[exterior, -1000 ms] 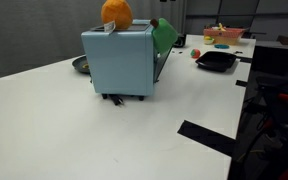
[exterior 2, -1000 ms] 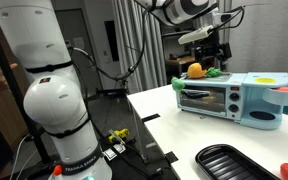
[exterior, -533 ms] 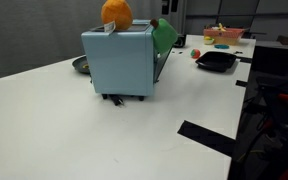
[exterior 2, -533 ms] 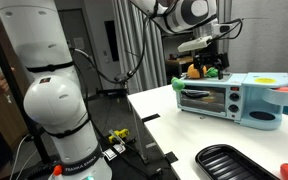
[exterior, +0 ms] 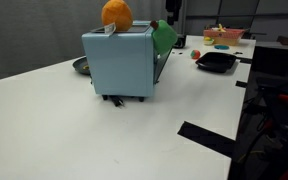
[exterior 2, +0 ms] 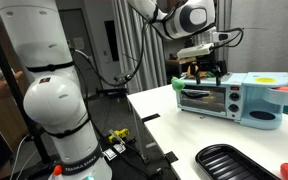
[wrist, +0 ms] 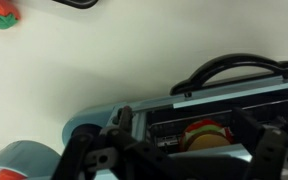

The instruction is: Open the oven door

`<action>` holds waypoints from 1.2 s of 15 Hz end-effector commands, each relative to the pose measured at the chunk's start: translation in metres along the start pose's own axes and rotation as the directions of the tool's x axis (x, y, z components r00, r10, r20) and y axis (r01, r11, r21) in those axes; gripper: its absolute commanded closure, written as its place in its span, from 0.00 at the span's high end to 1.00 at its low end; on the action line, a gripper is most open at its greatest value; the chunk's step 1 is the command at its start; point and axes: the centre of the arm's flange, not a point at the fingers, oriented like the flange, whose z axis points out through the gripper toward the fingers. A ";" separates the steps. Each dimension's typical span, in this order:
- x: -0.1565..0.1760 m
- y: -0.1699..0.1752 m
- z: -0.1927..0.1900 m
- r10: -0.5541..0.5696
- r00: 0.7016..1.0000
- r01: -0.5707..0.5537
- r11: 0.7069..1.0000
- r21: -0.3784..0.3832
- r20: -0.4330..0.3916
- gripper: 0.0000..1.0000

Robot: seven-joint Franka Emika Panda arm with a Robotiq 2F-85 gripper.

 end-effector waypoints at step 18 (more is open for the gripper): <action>0.024 -0.030 0.062 -0.156 0.986 0.161 0.983 0.088 -0.061 1.00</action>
